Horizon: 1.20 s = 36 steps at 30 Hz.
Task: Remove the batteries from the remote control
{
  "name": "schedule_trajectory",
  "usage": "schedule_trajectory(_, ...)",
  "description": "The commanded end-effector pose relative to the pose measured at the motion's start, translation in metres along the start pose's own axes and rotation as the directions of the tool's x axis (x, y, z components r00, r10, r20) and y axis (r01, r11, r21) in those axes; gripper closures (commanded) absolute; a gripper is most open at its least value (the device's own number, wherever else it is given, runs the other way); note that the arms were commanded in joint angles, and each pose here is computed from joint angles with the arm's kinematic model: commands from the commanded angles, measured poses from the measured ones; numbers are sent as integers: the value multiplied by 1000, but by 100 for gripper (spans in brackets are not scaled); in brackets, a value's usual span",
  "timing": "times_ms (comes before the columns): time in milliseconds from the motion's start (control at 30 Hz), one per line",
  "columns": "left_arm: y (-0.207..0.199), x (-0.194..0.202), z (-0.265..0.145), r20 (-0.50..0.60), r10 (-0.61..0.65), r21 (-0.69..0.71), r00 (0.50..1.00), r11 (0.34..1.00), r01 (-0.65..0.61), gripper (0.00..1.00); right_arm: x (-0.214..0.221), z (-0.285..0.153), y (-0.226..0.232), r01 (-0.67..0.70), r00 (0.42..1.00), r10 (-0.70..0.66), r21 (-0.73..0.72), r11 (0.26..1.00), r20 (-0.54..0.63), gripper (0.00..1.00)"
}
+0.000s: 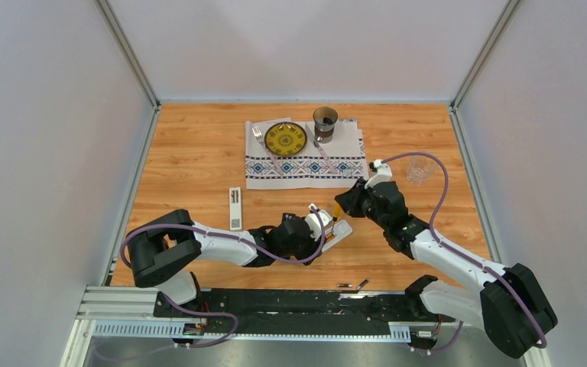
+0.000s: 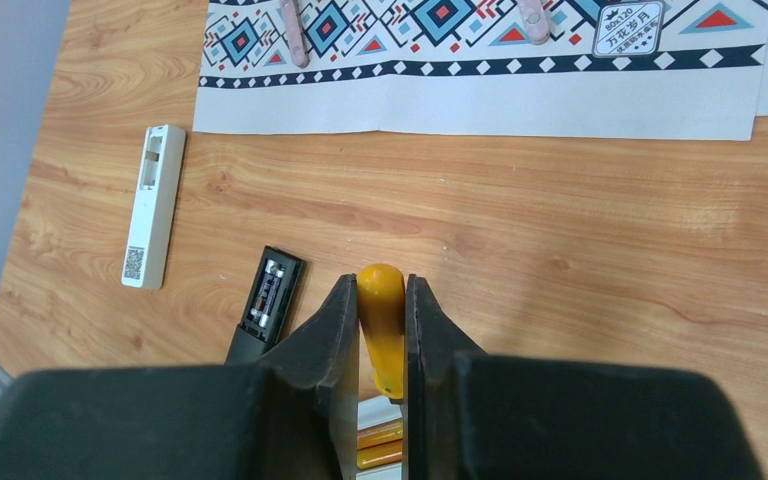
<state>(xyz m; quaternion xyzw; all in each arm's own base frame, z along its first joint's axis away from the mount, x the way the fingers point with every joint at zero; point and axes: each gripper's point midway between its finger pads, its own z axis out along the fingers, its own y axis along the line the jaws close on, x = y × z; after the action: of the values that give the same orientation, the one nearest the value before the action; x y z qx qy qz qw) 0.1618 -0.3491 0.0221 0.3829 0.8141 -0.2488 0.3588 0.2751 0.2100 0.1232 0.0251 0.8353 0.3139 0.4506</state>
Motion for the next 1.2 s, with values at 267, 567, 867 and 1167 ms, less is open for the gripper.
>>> schedule_trajectory(267,-2,7,6,-32,-22,4,999,1000,22,100,8,-30,66,-141,985,108,-261,955,-138,100)
schedule_trajectory(567,-1,6,5,-31,-25,-5,999,1000,25,100,21,-24,53,-111,982,74,-213,971,-174,100)
schedule_trajectory(867,0,5,3,-31,-25,-10,999,1000,24,100,0,-22,51,-71,992,50,-181,981,-118,100)
schedule_trajectory(1167,6,-4,-5,-34,4,-46,999,999,-5,62,-23,-22,39,-79,994,66,-160,984,-82,100)
